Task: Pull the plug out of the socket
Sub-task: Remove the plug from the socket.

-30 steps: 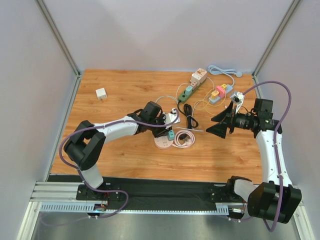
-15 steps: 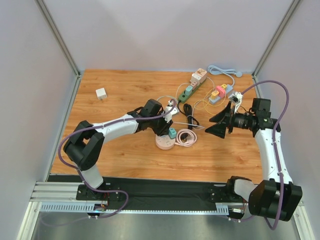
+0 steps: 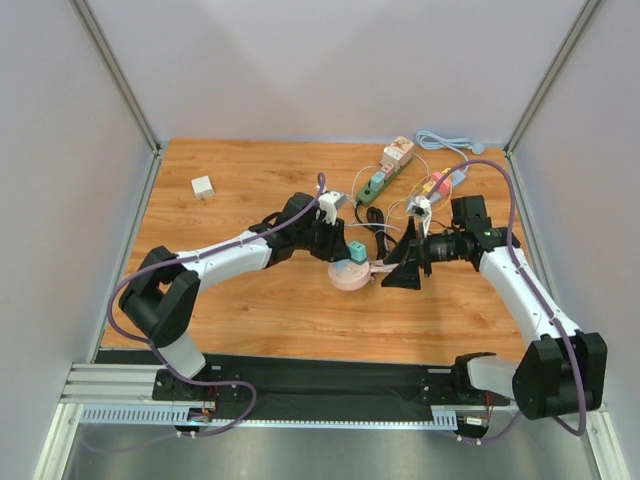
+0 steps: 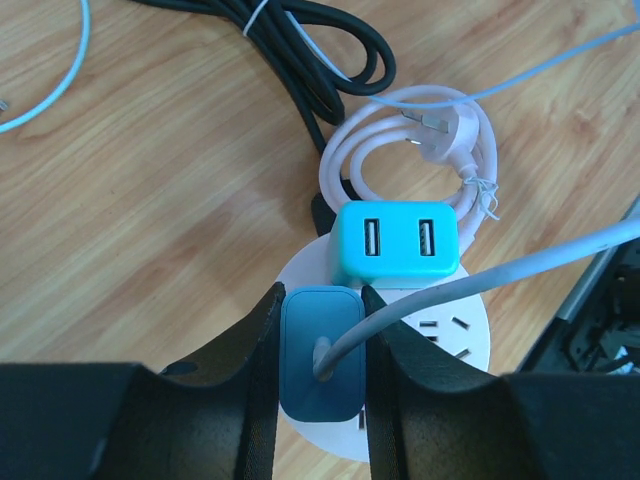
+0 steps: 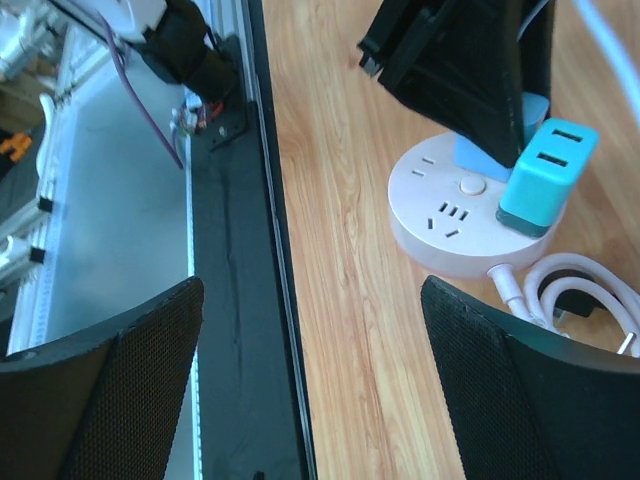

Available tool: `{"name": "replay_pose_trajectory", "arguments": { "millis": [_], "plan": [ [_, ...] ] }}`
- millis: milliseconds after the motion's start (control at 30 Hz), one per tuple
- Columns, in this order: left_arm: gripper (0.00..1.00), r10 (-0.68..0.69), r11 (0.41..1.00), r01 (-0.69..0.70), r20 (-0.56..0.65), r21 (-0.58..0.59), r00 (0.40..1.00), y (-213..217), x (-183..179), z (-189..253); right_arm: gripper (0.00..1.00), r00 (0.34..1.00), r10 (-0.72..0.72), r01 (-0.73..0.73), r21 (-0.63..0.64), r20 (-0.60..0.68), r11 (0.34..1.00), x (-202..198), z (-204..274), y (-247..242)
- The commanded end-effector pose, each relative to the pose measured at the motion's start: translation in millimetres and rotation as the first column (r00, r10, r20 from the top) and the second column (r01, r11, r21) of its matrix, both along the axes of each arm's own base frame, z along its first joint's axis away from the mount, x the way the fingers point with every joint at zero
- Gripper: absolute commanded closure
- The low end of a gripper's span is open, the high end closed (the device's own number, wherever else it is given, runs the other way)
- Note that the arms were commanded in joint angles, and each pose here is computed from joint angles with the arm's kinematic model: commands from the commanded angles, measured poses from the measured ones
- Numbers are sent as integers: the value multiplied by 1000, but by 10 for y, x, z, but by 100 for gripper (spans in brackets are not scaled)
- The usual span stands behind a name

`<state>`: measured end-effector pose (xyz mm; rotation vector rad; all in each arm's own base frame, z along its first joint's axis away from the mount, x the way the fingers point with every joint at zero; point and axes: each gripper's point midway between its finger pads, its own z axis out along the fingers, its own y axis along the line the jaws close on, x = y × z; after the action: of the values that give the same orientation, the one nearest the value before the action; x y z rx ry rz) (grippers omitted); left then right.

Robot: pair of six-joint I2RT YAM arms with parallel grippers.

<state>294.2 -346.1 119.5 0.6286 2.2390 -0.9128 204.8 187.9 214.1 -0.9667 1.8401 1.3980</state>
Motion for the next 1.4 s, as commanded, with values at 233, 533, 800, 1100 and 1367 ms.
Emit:
{"name": "replay_pose_trajectory", "arguments": {
  "millis": [233, 533, 800, 1100, 1367],
  "plan": [
    [100, -185, 968, 145, -197, -204, 963, -413, -255, 479, 5, 777, 367, -148, -419, 511, 896, -23, -400, 101],
    [100, -290, 937, 192, -346, -291, 892, -509, -415, 503, 9, 599, 537, -153, -573, 594, 805, 66, -479, 323],
    [100, -325, 918, 180, -415, -352, 850, -500, -441, 585, 28, 563, 586, -112, -649, 583, 753, 36, -633, 305],
    [100, -308, 922, 135, -476, -363, 824, -444, -446, 576, 81, 544, 580, 2, -692, 606, 722, 145, -657, 317],
    [100, -201, 976, 127, -507, -178, 838, -155, -443, 295, 100, 542, 603, -2, -716, 586, 698, 80, -599, 216]
  ]
}}
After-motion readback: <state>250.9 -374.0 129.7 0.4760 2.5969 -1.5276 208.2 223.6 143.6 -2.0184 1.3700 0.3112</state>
